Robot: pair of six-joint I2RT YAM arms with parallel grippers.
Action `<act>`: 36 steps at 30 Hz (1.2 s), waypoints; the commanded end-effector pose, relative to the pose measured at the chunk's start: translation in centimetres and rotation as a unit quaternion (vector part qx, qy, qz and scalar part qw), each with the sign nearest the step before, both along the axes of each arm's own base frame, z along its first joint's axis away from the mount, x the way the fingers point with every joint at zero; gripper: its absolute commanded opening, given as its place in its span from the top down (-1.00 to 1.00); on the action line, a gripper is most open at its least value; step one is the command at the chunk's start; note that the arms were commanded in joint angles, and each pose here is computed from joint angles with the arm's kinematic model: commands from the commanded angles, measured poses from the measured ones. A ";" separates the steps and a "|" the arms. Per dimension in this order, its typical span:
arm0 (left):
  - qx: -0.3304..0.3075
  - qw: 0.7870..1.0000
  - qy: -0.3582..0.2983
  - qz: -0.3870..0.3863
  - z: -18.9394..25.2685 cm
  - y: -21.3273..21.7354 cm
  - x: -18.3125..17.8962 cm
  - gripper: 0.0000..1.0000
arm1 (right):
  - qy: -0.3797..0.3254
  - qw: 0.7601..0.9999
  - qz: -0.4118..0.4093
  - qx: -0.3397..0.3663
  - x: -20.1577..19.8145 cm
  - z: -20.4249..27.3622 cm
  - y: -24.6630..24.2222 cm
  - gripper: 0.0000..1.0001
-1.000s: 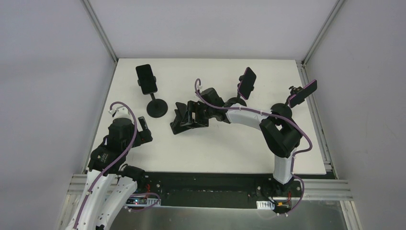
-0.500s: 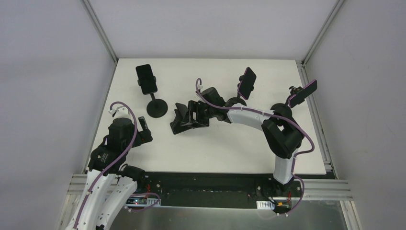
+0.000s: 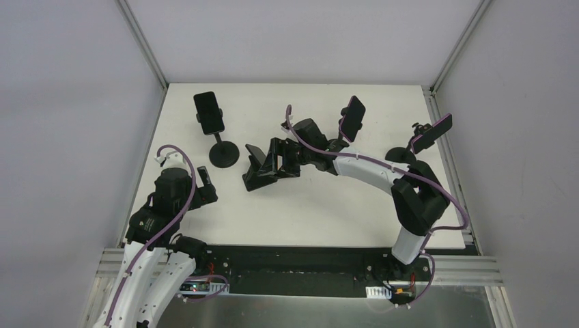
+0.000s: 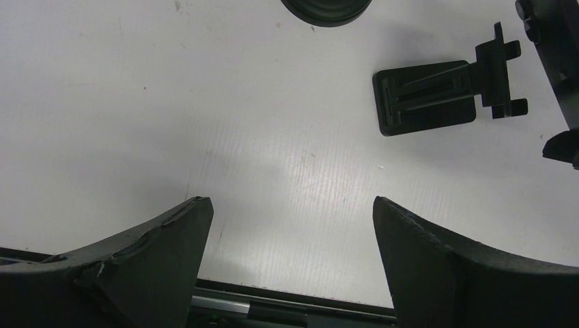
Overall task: Remove the phone from the phone stand
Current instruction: Remove the phone from the phone stand, then place the phone at the center of the board.
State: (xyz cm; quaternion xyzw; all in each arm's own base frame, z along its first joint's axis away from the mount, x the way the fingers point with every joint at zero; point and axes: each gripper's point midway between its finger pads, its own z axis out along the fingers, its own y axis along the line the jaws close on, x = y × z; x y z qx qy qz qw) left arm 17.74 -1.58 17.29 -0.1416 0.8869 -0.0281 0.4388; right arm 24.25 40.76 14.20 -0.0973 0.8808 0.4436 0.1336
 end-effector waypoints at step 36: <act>-0.018 1.000 -0.010 -0.015 1.5 -0.9 0.4 -0.79 | -0.052 0.918 -0.234 -0.316 -3.7 -7.6 -22.1 0.13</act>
